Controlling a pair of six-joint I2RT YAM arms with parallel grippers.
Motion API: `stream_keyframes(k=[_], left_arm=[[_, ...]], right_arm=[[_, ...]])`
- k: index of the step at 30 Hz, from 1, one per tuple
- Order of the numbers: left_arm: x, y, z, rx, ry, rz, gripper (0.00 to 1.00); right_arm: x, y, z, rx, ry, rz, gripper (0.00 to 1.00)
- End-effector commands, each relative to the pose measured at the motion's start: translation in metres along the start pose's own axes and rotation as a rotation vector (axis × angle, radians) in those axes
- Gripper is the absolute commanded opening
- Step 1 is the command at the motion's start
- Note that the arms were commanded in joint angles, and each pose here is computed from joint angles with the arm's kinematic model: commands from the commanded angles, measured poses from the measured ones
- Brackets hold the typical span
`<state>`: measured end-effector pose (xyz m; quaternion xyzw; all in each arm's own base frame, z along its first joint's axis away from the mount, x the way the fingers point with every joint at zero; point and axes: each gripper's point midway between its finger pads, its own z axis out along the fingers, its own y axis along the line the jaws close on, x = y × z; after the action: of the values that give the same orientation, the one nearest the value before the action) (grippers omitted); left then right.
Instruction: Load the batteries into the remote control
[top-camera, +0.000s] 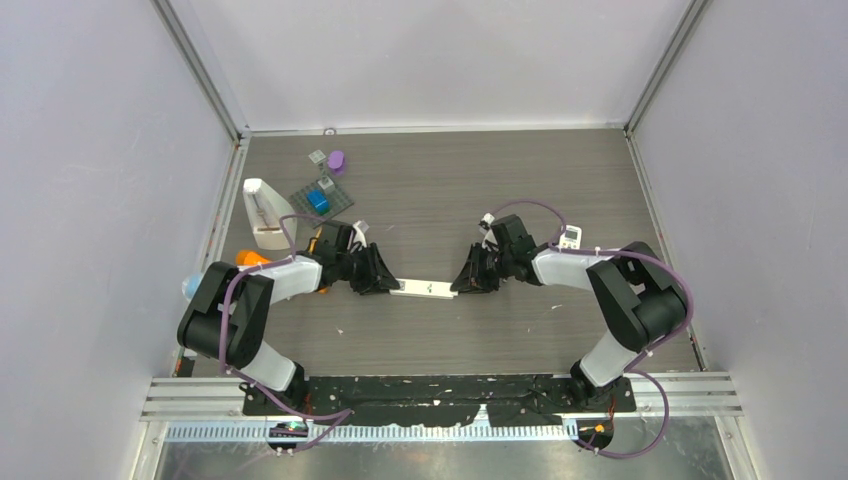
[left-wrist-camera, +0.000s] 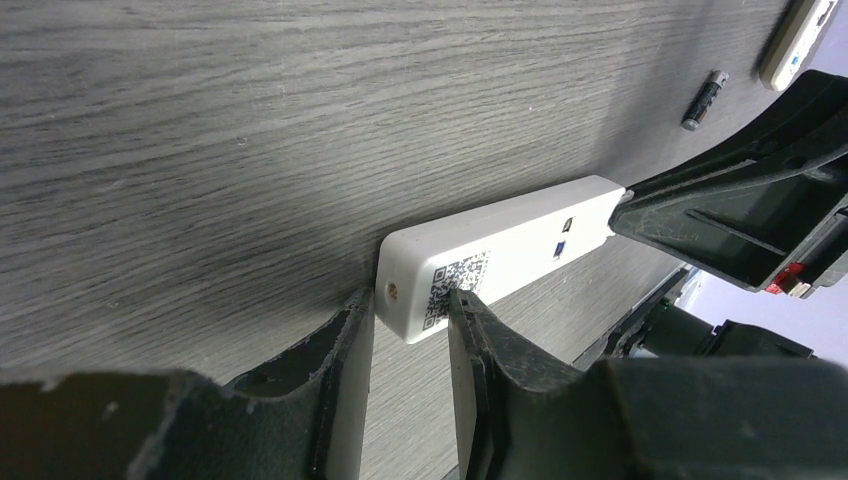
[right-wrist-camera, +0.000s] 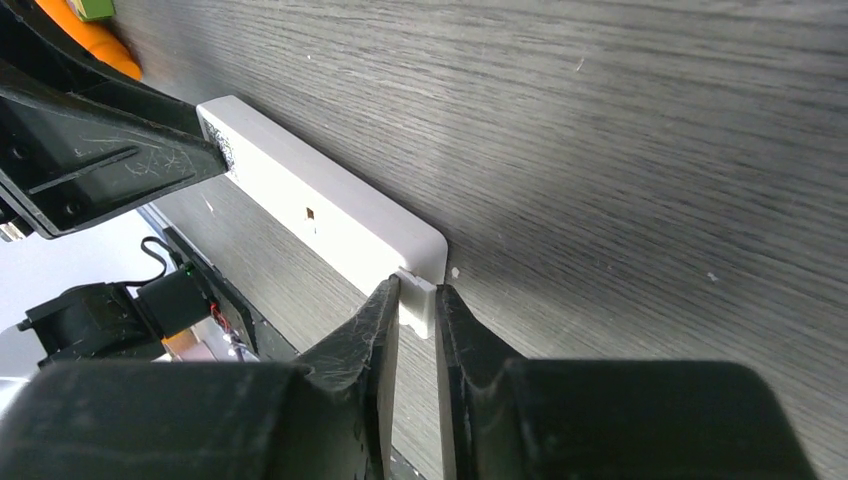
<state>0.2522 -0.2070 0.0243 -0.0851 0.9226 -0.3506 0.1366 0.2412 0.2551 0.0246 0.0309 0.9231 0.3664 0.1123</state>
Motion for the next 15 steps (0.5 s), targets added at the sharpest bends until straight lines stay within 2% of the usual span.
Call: stream_keyframes(k=[1, 7, 15], left_arm=[[0.027, 0.042, 0.007, -0.144, 0.06, -0.038, 0.33], [0.03, 0.04, 0.008, -0.125, 0.068, -0.037, 0.33], [0.035, 0.039, 0.013, -0.096, 0.091, -0.028, 0.34]], right_arm=[[0.047, -0.073, 0.002, 0.278, 0.13, 0.068, 0.23], [0.05, -0.074, 0.008, 0.296, 0.132, 0.061, 0.29], [0.052, -0.073, 0.018, 0.338, 0.138, 0.048, 0.3]])
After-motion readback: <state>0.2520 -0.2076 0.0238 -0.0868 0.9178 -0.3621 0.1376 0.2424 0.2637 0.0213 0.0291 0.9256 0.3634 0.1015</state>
